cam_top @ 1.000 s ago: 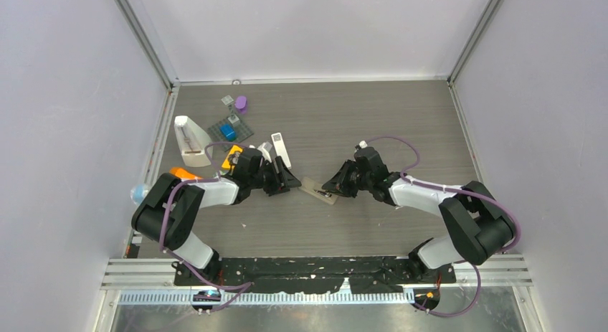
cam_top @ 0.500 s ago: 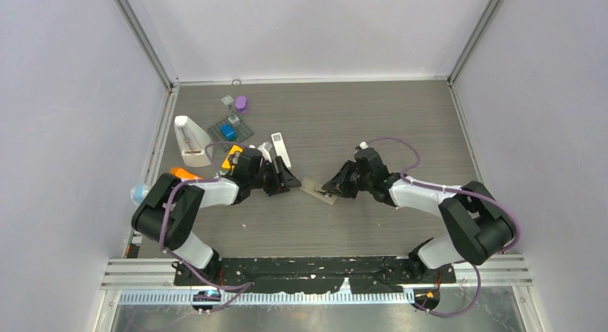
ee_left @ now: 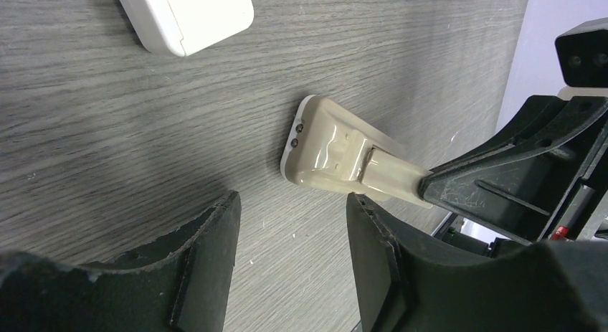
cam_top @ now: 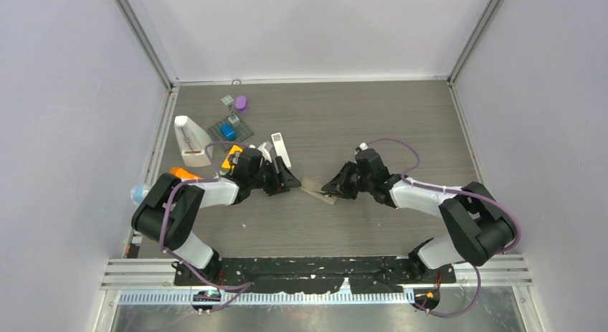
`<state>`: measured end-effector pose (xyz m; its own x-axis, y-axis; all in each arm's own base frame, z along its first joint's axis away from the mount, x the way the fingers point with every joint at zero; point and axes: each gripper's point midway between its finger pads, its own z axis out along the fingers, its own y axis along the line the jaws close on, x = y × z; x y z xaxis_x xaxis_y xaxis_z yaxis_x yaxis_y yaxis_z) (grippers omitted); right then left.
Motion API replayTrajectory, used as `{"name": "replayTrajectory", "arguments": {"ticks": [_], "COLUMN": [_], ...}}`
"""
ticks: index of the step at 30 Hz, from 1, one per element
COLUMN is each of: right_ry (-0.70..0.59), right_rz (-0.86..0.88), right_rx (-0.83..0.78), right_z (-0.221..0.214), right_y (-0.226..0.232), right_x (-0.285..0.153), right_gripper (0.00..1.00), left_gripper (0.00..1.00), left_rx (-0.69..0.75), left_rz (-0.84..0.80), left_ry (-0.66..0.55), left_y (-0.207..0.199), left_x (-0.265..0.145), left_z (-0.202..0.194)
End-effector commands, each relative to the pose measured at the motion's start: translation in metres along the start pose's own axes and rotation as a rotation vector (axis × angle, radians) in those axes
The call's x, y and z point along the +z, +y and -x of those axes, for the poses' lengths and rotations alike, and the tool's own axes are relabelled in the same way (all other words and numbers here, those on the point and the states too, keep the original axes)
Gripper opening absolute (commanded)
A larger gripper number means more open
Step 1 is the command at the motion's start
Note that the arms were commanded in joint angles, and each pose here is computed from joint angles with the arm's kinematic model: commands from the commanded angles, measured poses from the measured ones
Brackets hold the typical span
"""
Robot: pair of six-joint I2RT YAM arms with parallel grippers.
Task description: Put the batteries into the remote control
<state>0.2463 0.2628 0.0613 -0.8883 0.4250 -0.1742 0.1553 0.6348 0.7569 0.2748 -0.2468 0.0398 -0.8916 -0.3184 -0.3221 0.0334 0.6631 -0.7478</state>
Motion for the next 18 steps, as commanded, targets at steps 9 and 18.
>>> {"name": "replayTrajectory", "arguments": {"ticks": [9, 18], "right_ry": [-0.058, -0.087], "right_rz": [0.015, 0.072], "right_rx": [-0.011, 0.002], "right_z": [0.009, 0.013], "right_y": [-0.002, 0.007], "right_x": [-0.008, -0.008], "right_gripper": [0.05, 0.05], "left_gripper": [0.57, 0.56], "left_rx": [0.034, 0.035], "left_rz": [-0.011, -0.016], "left_ry": [-0.033, -0.035], "left_y": [-0.003, -0.005], "left_x": [0.001, 0.001], "left_z": [0.010, 0.011]}}
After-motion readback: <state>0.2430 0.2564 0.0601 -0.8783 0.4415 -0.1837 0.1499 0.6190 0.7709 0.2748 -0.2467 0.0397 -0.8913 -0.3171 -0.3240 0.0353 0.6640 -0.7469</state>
